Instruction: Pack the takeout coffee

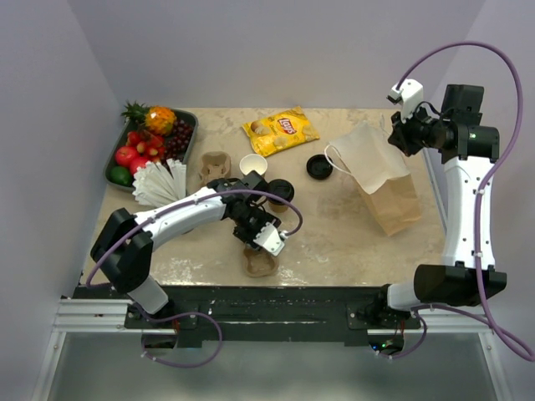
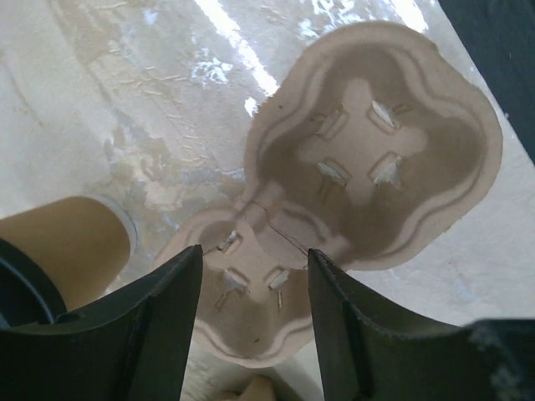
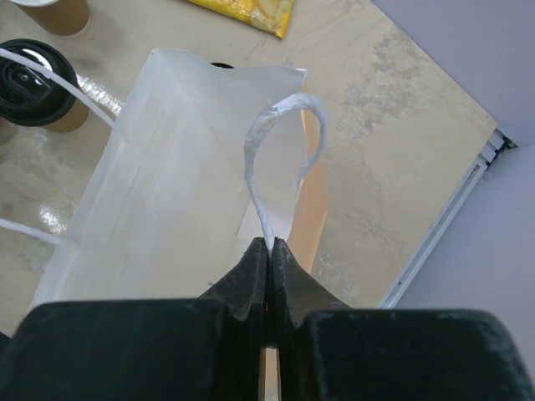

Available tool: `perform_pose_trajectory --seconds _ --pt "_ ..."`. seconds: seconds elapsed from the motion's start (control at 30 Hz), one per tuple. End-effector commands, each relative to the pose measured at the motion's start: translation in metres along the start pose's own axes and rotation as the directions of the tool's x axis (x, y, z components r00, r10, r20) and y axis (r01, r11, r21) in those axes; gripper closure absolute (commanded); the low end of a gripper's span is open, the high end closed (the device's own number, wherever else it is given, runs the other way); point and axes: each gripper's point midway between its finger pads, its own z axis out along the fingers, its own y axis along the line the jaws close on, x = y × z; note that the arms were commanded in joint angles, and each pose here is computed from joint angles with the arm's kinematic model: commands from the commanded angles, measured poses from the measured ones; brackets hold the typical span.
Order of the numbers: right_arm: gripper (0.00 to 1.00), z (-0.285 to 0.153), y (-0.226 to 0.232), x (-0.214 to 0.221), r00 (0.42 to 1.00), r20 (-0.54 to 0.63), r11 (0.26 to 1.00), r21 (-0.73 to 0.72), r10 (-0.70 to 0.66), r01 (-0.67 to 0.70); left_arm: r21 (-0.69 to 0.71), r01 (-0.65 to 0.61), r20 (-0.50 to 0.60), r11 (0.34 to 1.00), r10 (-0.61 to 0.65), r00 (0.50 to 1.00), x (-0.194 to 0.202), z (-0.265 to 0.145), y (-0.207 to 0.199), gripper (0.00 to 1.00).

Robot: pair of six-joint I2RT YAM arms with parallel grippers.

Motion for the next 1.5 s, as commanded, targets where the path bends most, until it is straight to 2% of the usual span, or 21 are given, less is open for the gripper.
perform_pose_trajectory --seconds 0.0,0.13,0.3,0.37,0.4,0.5,0.53,0.57,0.6,0.73,0.83,1.07,1.1,1.3,1.4,1.47 --pt "1.00 -0.003 -0.003 -0.010 0.999 0.033 1.000 0.016 -0.009 0.009 0.053 -0.257 0.020 0.965 0.256 0.966 -0.003 0.003 -0.005 0.44" --pt "1.00 -0.004 -0.003 -0.011 0.999 0.036 1.000 0.019 -0.012 0.011 0.113 -0.340 0.003 0.934 0.341 0.940 0.003 0.003 -0.014 0.48" --pt "1.00 -0.005 -0.003 -0.011 0.999 0.036 1.000 0.021 -0.013 0.012 0.123 -0.361 -0.010 0.924 0.365 0.931 0.006 0.003 -0.015 0.49" --pt "1.00 -0.005 -0.003 -0.011 0.999 0.039 1.000 0.024 -0.015 0.014 0.082 -0.292 -0.017 0.953 0.294 0.956 0.002 0.005 -0.003 0.49" --pt "1.00 -0.005 -0.003 -0.011 0.999 0.038 1.000 0.023 -0.014 0.014 0.061 -0.196 -0.011 0.979 0.197 0.980 -0.001 0.005 0.000 0.49" --pt "1.00 -0.007 -0.003 -0.012 0.999 0.041 0.999 0.029 -0.018 0.017 -0.044 0.006 -0.006 0.999 -0.007 1.000 -0.008 0.001 0.026 0.49" --pt "1.00 -0.007 -0.003 -0.012 0.999 0.041 0.999 0.029 -0.018 0.017 -0.111 0.159 0.016 0.981 -0.158 0.987 -0.013 -0.004 0.037 0.48" --pt "1.00 -0.007 -0.004 -0.012 0.999 0.041 0.999 0.031 -0.019 0.018 -0.137 0.232 0.022 0.963 -0.231 0.973 -0.013 -0.006 0.040 0.48" --pt "1.00 -0.007 -0.004 -0.012 0.999 0.041 0.999 0.033 -0.016 0.015 -0.167 0.366 0.016 0.915 -0.369 0.929 -0.009 -0.007 0.039 0.46" --pt "1.00 -0.007 -0.003 -0.012 0.999 0.044 0.999 0.033 -0.011 0.010 -0.155 0.558 -0.008 0.815 -0.566 0.824 0.001 0.000 0.015 0.45" --pt "1.00 -0.007 -0.004 -0.011 0.999 0.041 0.999 0.036 -0.011 0.010 -0.160 0.625 -0.010 0.764 -0.634 0.773 0.006 0.007 0.005 0.43" --pt "1.00 -0.006 -0.006 -0.014 0.999 0.044 0.999 0.037 -0.011 0.009 -0.181 0.681 -0.025 0.710 -0.695 0.718 0.013 0.012 0.008 0.42" --pt "1.00 -0.006 -0.006 -0.014 0.999 0.045 0.999 0.036 -0.011 0.009 -0.162 0.712 -0.039 0.683 -0.726 0.687 0.016 0.015 0.003 0.42" --pt "1.00 -0.007 -0.006 -0.014 0.999 0.045 0.999 0.041 -0.011 0.009 -0.069 0.793 -0.035 0.606 -0.796 0.605 0.008 0.027 -0.014 0.43" --pt "1.00 -0.007 -0.005 -0.012 0.999 0.041 0.999 0.044 -0.009 0.007 -0.065 0.807 -0.037 0.587 -0.810 0.585 0.009 0.031 -0.017 0.44" --pt "1.00 -0.007 -0.005 -0.011 0.999 0.037 0.999 0.041 -0.009 0.008 -0.076 0.807 -0.033 0.585 -0.811 0.584 0.010 0.032 -0.016 0.48"
